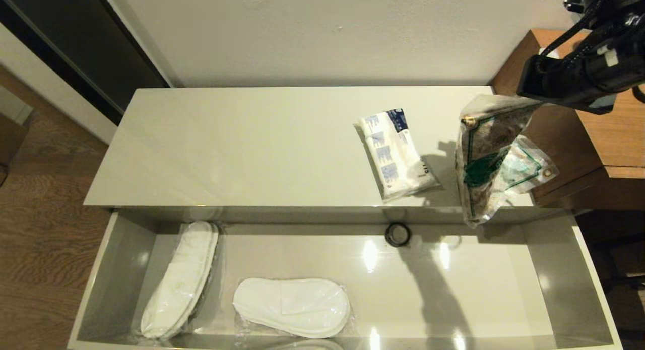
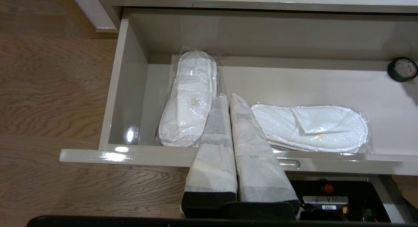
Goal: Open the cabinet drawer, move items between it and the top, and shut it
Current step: Place the solid drinks on the table
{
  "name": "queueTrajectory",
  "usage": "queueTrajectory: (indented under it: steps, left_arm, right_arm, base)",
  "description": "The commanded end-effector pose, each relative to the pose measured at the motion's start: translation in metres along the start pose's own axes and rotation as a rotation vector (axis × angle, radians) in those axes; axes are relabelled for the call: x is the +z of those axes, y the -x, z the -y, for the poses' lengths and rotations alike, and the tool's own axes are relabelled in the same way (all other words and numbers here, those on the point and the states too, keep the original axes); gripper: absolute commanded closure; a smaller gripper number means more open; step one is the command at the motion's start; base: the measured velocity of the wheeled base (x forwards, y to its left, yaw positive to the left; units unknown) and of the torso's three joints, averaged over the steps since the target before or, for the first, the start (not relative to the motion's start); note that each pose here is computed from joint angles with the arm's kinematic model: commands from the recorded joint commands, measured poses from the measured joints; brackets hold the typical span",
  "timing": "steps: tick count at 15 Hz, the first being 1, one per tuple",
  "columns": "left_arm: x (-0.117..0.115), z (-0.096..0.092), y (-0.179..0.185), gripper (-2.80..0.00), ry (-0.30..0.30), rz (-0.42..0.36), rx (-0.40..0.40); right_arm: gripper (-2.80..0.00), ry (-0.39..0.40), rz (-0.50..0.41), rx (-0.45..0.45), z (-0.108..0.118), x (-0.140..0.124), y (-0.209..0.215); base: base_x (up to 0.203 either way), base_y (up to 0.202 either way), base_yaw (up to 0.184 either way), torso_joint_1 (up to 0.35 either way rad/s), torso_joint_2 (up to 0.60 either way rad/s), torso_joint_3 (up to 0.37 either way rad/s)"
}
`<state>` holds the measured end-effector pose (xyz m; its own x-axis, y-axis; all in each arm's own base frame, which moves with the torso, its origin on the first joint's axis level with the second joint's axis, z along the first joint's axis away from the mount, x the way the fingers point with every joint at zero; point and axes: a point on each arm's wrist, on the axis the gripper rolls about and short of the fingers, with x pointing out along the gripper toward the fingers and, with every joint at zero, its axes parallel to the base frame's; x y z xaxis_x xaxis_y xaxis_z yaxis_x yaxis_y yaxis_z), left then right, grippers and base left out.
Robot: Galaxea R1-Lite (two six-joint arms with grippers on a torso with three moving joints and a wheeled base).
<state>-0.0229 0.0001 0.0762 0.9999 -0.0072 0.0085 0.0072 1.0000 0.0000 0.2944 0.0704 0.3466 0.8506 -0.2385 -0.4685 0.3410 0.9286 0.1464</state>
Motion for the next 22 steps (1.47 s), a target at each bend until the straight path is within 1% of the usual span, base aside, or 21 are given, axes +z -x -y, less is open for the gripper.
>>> queueTrajectory:
  steps: [1,4,7,10,14,18,22]
  left_arm:
    - [0.000,0.000,0.000,0.00,0.000,-0.001,0.000]
    - [0.000,0.000,0.000,0.00,0.000,-0.001,0.000]
    - [0.000,0.000,0.000,0.00,0.000,-0.001,0.001]
    - [0.000,0.000,0.000,0.00,0.000,-0.001,0.000]
    - [0.000,0.000,0.000,0.00,0.000,-0.001,0.000]
    - [0.000,0.000,0.000,0.00,0.000,-0.001,0.000]
    - [0.000,0.000,0.000,0.00,0.000,-0.001,0.001]
  right_arm:
    - [0.00,-0.008,-0.021,-0.051,0.001,-0.003,-0.032]
    - [0.00,-0.049,0.012,-0.078,0.005,0.000,-0.066]
    - [0.00,-0.056,0.030,-0.072,0.006,0.002,-0.076]
    - [0.00,-0.017,0.112,-0.055,0.010,0.016,-0.064]
    - [0.00,-0.023,0.193,-0.081,0.016,0.028,-0.040]
    - [0.00,0.029,0.298,-0.161,0.015,0.038,-0.037]
    - [0.00,0.011,0.344,-0.227,0.010,0.038,-0.045]
  base:
    - [0.000,0.000,0.000,0.000,0.00,0.000]
    - [0.000,0.000,0.000,0.000,0.00,0.000]
    - [0.000,0.000,0.000,0.000,0.00,0.000]
    - [0.000,0.000,0.000,0.000,0.00,0.000]
    - [0.000,0.000,0.000,0.000,0.00,0.000]
    - [0.000,0.000,0.000,0.000,0.00,0.000]
    - [0.000,0.000,0.000,0.000,0.00,0.000]
